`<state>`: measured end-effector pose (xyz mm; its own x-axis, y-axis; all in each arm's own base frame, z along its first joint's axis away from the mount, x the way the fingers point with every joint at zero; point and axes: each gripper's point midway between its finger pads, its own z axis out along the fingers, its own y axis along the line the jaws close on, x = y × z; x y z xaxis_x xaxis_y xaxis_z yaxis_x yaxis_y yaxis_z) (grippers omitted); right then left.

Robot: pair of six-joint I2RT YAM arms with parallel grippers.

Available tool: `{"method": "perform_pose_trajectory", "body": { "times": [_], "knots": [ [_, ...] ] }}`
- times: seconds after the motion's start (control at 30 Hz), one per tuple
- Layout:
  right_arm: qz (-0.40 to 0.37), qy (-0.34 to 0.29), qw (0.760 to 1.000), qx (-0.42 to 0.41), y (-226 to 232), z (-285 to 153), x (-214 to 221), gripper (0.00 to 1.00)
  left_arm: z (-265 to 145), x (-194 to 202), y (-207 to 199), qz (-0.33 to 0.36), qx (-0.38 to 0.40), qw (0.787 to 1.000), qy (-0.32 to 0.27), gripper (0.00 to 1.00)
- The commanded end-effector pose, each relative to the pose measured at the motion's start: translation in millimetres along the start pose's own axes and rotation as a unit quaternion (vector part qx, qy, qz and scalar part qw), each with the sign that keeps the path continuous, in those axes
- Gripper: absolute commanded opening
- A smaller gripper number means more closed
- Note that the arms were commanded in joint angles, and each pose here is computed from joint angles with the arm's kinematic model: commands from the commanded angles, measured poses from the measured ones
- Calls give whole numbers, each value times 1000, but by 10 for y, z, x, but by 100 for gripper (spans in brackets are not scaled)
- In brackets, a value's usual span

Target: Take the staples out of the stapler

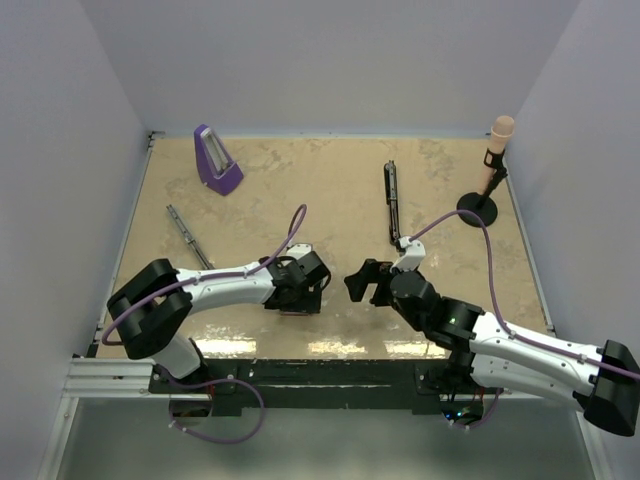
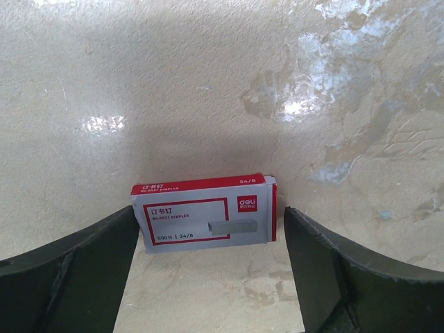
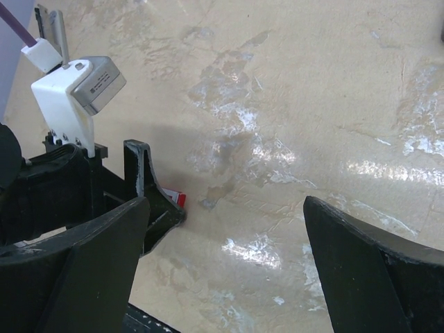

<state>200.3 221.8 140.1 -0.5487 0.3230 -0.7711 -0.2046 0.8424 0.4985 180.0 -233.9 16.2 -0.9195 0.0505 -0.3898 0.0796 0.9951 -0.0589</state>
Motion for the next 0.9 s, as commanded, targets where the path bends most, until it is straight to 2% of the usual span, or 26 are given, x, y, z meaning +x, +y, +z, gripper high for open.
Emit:
{"method": "perform_pose_trajectory", "body": {
  "times": [0.0,0.53,0.87],
  "knots": [
    [10,-20,1000,10,-39,-12,-75,99,2,-53,25,-5,-28,1000,-13,87],
    [11,-21,1000,8,-35,-12,-75,98,78,-1,37,2,-43,999,-3,79],
    [8,-20,1000,4,-3,9,-78,99,55,-19,26,1,-40,999,-7,70]
  ]
}}
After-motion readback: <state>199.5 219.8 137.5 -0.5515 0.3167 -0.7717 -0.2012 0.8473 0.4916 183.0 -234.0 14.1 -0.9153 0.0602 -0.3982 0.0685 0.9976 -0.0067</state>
